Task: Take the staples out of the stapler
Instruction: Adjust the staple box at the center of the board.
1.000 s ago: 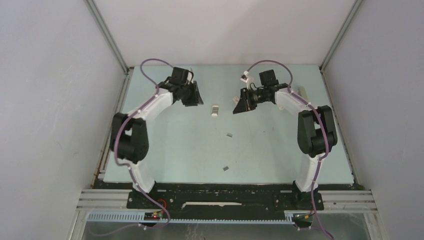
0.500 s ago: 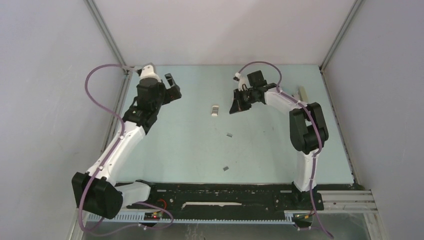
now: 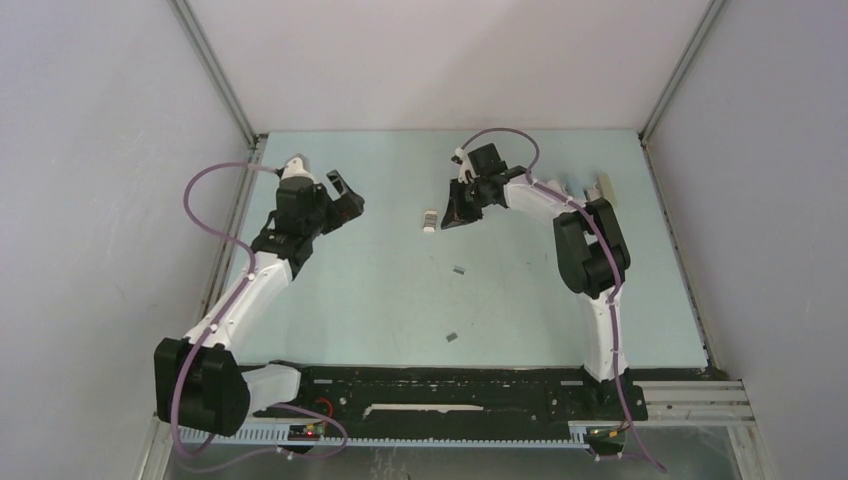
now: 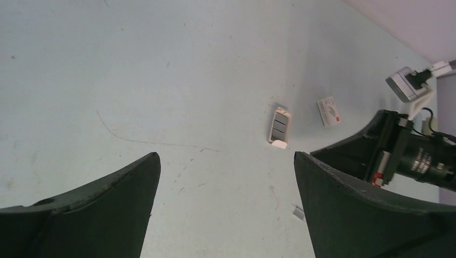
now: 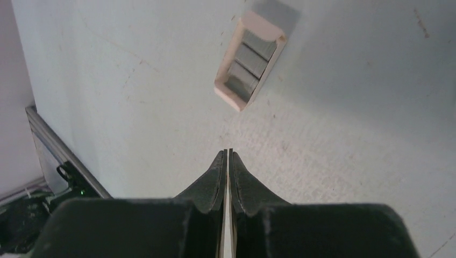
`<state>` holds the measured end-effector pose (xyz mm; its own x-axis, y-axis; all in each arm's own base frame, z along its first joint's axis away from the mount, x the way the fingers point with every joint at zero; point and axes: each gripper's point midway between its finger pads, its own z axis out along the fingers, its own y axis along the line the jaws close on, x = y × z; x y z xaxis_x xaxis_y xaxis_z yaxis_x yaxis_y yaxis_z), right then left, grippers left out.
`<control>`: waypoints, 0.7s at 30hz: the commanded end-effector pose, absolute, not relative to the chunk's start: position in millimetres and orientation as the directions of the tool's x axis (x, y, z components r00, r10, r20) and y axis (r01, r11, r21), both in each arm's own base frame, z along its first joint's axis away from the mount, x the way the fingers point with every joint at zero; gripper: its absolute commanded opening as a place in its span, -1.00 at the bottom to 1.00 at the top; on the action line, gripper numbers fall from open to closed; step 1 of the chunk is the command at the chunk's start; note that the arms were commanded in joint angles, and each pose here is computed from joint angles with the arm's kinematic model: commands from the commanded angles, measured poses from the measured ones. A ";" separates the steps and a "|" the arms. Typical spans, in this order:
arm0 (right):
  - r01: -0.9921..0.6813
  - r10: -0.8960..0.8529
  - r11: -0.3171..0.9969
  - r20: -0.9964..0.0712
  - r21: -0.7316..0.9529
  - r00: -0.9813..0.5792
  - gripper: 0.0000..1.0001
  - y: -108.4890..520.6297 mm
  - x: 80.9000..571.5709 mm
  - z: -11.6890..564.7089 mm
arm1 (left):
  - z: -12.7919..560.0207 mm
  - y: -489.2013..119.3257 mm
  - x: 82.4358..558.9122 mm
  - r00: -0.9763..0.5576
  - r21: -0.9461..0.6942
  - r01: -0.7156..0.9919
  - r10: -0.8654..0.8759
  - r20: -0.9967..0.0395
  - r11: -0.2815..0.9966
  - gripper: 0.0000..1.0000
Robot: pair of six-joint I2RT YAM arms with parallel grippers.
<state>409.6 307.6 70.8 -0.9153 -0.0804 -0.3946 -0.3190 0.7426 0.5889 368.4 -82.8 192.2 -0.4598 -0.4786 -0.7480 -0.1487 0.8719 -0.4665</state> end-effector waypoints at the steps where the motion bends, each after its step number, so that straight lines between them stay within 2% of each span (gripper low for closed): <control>1: -0.233 0.007 0.802 -0.400 0.549 -0.917 -0.80 314.7 432.8 72.7 | 195.7 -96.7 374.5 -0.465 -0.529 -0.103 -0.511 -0.723 0.842 1.00; 8: -0.146 0.045 0.905 -0.431 0.400 -0.901 -0.81 304.0 446.6 60.0 | 195.5 -102.9 377.2 -0.492 -0.529 -0.079 -0.495 -0.717 0.845 1.00; 21: -0.129 0.030 0.910 -0.372 0.395 -0.928 -0.82 330.0 437.3 34.6 | 189.5 -103.1 374.9 -0.521 -0.514 -0.071 -0.471 -0.712 0.855 1.00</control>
